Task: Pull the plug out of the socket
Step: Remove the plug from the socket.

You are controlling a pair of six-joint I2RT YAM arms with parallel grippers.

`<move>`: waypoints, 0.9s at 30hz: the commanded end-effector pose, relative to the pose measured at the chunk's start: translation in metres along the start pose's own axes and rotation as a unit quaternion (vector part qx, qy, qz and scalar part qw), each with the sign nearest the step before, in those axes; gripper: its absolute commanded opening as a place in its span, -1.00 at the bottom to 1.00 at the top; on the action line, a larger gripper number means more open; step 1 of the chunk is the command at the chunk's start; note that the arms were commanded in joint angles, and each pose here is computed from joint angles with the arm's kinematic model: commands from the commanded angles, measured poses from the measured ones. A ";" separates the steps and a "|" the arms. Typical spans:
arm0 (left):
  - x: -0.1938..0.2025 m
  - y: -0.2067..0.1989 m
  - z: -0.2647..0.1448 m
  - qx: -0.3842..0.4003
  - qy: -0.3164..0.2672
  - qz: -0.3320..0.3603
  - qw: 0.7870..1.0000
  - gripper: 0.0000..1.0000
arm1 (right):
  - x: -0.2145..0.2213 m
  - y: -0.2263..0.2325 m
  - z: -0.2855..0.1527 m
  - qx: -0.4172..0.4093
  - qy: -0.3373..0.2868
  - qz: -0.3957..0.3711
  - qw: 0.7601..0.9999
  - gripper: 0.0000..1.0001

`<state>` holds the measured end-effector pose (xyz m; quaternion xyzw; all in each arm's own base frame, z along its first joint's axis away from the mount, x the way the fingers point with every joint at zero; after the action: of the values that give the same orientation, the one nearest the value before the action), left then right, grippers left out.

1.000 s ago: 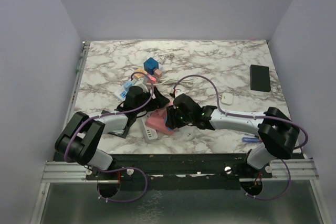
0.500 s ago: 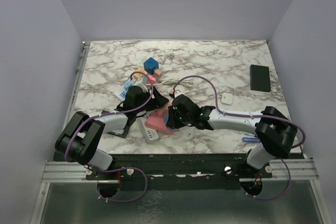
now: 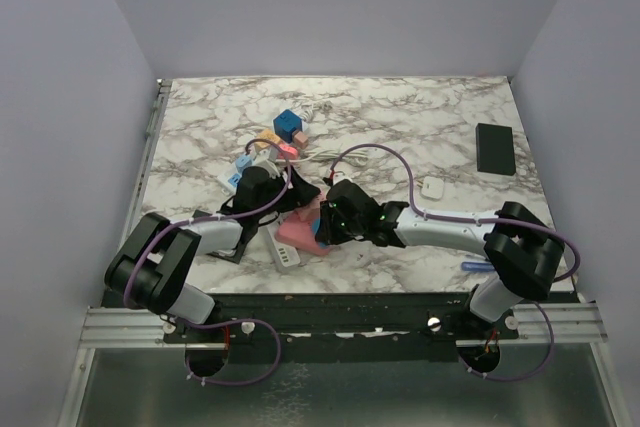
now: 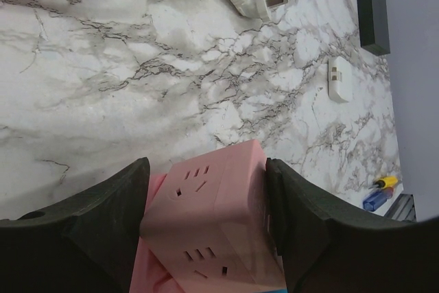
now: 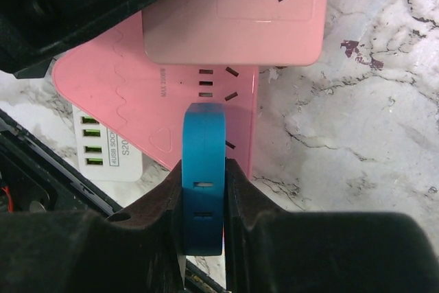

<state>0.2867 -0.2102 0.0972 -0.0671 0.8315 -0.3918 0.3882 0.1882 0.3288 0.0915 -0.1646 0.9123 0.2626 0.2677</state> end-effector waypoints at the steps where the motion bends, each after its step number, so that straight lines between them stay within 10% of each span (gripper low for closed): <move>1: 0.015 0.014 -0.006 -0.013 0.017 0.005 1.000 -0.27 | 0.008 0.000 0.008 0.004 0.015 0.013 1.000 -0.99; 27: 0.020 0.017 -0.017 -0.002 0.004 0.031 1.000 -0.40 | 0.014 -0.018 0.015 -0.068 0.054 0.072 0.994 -0.99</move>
<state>0.2780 -0.1998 0.0967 -0.0668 0.8176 -0.3924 0.4160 0.1938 0.3262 0.0873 -0.1329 0.9029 0.3511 0.2092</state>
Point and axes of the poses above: each gripper's point midway between its finger pads, its own z axis out along the fingers, its own y axis along the line the jaws close on, x = y × z, the point moved 4 cm from there along -z, back along the fingers, and after that the axes turned 1 degree about -z, right-handed, at the moved point
